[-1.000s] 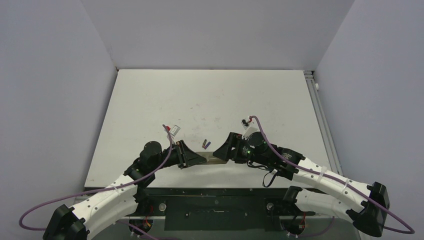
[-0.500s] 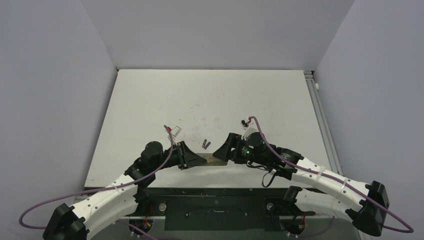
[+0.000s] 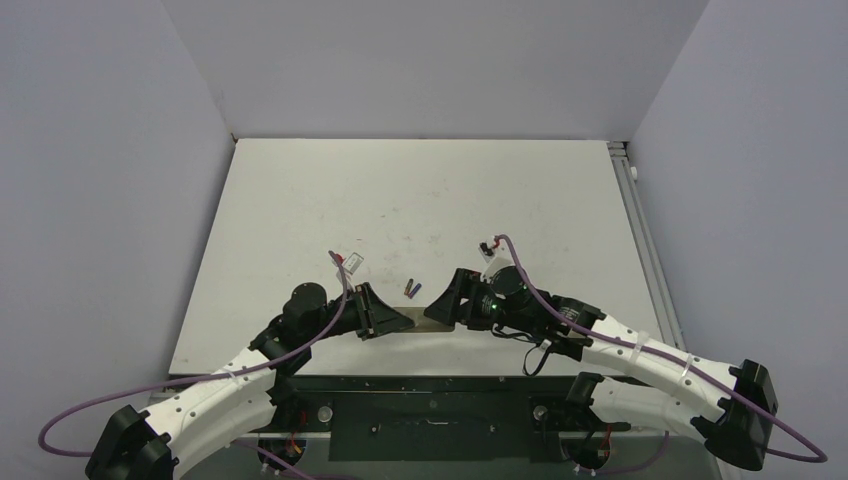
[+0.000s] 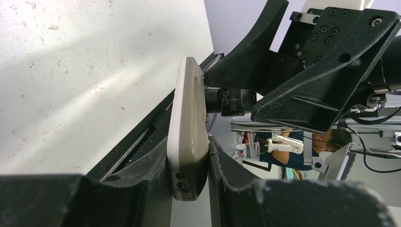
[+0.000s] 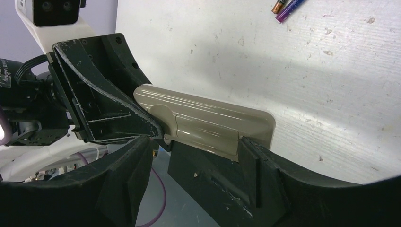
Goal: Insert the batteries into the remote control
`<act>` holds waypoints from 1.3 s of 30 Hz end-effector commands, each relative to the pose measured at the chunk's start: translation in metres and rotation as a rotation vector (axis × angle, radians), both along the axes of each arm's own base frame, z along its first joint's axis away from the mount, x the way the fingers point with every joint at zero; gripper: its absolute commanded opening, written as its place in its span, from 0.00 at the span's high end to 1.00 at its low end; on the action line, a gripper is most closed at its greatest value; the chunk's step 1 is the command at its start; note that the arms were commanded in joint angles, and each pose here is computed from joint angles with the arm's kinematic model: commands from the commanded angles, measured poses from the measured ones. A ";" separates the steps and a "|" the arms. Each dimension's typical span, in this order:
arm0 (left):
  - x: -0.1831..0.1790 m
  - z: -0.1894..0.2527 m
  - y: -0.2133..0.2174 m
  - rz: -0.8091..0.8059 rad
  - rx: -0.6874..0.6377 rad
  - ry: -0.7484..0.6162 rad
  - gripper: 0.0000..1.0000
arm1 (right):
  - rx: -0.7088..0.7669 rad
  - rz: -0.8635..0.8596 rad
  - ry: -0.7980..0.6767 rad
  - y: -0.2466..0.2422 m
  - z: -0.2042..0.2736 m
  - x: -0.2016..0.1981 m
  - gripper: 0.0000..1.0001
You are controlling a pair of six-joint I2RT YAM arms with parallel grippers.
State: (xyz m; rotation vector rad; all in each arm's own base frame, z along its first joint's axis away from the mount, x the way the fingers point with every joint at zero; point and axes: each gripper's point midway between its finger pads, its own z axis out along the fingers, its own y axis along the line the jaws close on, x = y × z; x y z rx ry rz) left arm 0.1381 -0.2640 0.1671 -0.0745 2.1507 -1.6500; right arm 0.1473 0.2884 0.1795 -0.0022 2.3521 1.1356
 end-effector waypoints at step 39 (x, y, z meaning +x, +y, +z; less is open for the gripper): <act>-0.013 0.071 -0.013 -0.076 -0.206 -0.132 1.00 | -0.028 -0.026 0.013 0.004 -0.019 -0.005 0.36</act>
